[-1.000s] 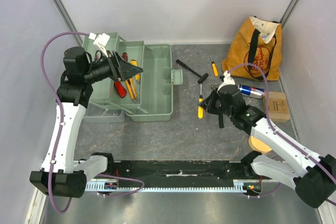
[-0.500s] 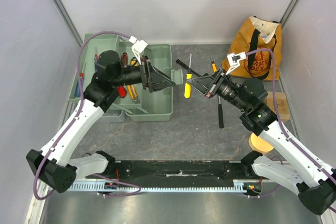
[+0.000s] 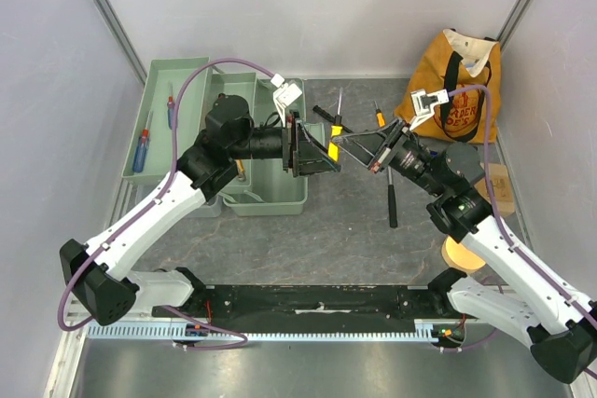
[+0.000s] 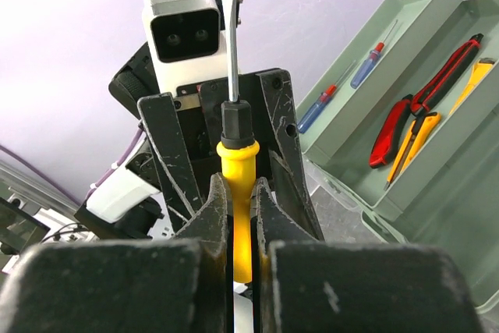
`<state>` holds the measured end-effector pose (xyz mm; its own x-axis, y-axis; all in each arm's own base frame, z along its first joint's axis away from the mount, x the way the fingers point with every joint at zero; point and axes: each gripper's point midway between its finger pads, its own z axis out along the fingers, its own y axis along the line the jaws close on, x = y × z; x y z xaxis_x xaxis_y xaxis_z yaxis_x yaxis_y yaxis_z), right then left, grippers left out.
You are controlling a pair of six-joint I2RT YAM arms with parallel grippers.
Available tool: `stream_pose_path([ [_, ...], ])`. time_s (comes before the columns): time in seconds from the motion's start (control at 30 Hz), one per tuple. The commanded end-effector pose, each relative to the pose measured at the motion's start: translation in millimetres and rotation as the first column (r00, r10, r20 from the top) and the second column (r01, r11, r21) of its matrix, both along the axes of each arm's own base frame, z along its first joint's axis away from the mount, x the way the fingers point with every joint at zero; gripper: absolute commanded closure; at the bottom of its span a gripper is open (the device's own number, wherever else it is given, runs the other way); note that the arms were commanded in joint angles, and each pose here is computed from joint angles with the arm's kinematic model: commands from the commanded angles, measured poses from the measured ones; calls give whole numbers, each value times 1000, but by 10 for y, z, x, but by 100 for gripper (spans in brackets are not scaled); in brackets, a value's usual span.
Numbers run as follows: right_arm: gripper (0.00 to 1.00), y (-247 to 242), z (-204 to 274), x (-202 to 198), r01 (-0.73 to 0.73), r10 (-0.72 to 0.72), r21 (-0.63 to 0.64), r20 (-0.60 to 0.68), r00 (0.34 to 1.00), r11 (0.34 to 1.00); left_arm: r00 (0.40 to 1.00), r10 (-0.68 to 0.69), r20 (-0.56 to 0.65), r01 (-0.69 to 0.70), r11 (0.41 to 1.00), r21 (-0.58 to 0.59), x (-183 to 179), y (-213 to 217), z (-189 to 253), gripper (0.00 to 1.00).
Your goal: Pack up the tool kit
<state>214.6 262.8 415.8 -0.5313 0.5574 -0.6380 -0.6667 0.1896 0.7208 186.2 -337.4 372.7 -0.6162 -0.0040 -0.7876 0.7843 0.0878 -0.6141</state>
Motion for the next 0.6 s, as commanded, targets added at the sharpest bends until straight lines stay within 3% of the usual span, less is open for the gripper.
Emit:
stream_pose_path([
  [0.0, 100, -1, 107, -87, -28, 27, 36, 41, 999, 999, 997, 21, 81, -16, 998, -60, 41, -37, 288, 41],
  [0.13, 100, 7, 34, -53, -20, 19, 31, 23, 1000, 999, 996, 11, 86, -5, 998, -67, 12, -39, 322, 58],
  [0.17, 100, 6, 23, -41, -17, 16, 29, 21, 1000, 999, 996, 9, 85, -4, 998, -64, 9, -38, 313, 71],
  [0.27, 96, 9, -7, -20, -8, 8, 23, 11, 1000, 1000, 995, 26, 95, -20, 998, -56, 23, -20, 309, 93],
  [0.3, 86, 5, -27, -1, 0, 0, 19, -2, 1000, 1000, 995, 36, 94, -31, 998, -50, 38, -11, 301, 98],
  [0.43, 35, -71, -121, 91, 79, -79, -41, -22, 997, 996, 977, 188, 105, -192, 981, 30, 255, 97, 231, 98],
  [0.5, 16, -161, -167, 148, 146, -148, -81, -12, 989, 986, 950, 282, 131, -294, 952, 81, 418, 188, 257, 98],
  [0.57, 4, -290, -219, 225, 234, -237, -123, -7, 971, 964, 920, 364, 146, -383, 913, 142, 552, 319, 220, 98],
])
